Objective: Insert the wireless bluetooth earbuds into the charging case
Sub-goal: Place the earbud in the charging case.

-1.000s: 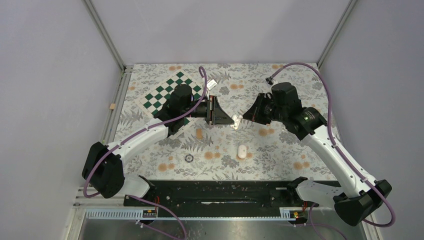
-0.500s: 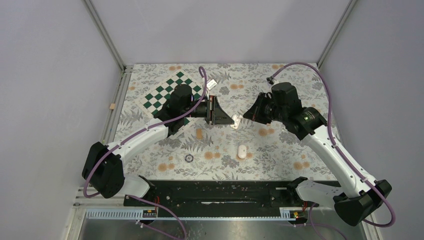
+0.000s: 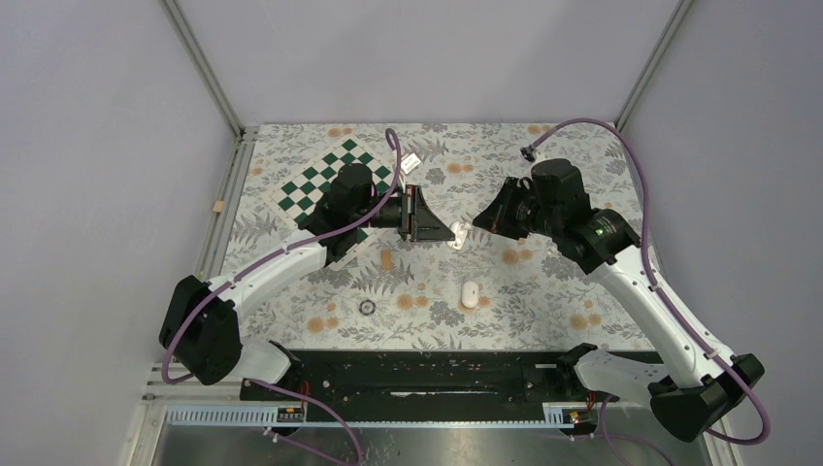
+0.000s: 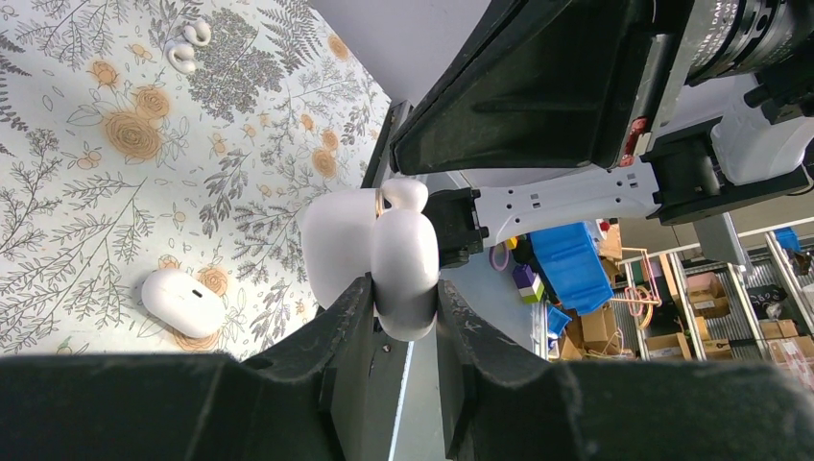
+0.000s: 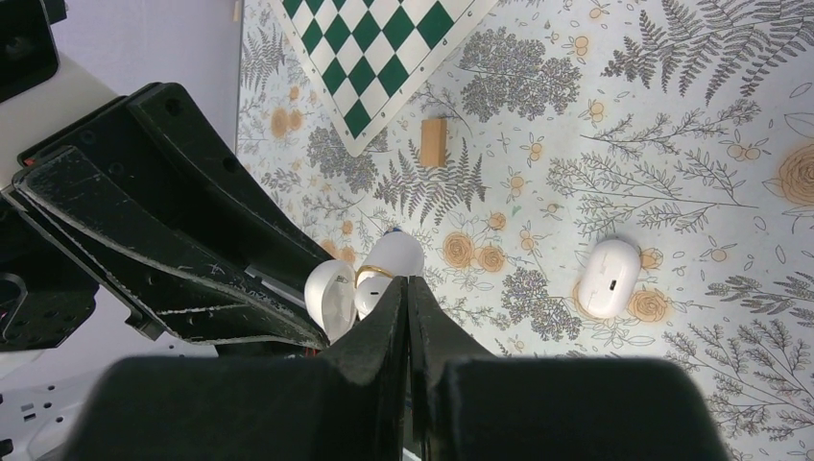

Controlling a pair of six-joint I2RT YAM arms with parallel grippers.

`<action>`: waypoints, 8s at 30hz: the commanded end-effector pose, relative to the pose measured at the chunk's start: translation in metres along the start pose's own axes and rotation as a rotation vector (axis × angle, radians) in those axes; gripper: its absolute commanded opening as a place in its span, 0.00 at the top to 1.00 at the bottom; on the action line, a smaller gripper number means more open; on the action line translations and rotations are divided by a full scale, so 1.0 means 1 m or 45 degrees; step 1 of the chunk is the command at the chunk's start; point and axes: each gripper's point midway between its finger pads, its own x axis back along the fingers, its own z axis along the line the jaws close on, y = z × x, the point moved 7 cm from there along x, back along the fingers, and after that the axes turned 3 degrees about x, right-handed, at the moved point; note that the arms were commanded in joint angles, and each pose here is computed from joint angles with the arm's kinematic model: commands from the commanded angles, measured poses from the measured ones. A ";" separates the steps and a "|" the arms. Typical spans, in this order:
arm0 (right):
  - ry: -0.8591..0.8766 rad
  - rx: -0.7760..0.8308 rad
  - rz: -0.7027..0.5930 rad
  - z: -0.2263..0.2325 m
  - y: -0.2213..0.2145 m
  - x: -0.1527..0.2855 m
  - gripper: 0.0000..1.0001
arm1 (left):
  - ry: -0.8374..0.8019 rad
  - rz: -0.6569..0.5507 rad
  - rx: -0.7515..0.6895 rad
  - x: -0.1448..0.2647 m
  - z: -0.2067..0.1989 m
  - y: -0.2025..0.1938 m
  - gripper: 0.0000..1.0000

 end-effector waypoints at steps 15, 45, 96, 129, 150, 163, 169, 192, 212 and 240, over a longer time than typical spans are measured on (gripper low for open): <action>0.133 -0.004 0.008 0.015 0.001 0.004 1.00 | -0.088 -0.045 -0.099 0.004 -0.018 0.011 1.00; 0.011 0.055 -0.106 0.009 0.010 0.015 0.91 | -0.078 -0.059 -0.095 0.007 -0.018 0.013 1.00; 0.162 0.051 0.088 0.018 -0.017 0.012 0.89 | -0.079 -0.063 -0.079 0.004 -0.018 0.015 1.00; 0.321 0.010 -0.070 0.038 0.003 0.007 0.26 | -0.072 -0.072 -0.087 0.006 -0.021 0.016 1.00; 0.330 -0.026 -0.005 0.032 -0.010 0.004 0.29 | -0.074 -0.078 -0.087 0.006 -0.022 0.017 1.00; 0.357 -0.045 0.024 0.033 -0.014 0.005 0.30 | -0.085 -0.077 -0.082 0.005 -0.022 0.018 1.00; 0.373 -0.048 0.043 0.035 -0.015 0.006 0.31 | -0.086 -0.076 -0.077 0.004 -0.021 0.019 1.00; 0.271 -0.030 0.039 0.024 -0.018 -0.002 0.31 | -0.093 -0.077 -0.085 0.005 -0.024 0.019 1.00; 0.249 -0.015 0.020 0.024 -0.013 -0.008 0.23 | -0.095 -0.079 -0.083 0.005 -0.024 0.019 1.00; 0.305 0.015 -0.092 0.039 0.005 0.012 0.25 | -0.100 -0.074 -0.079 0.005 -0.023 0.018 1.00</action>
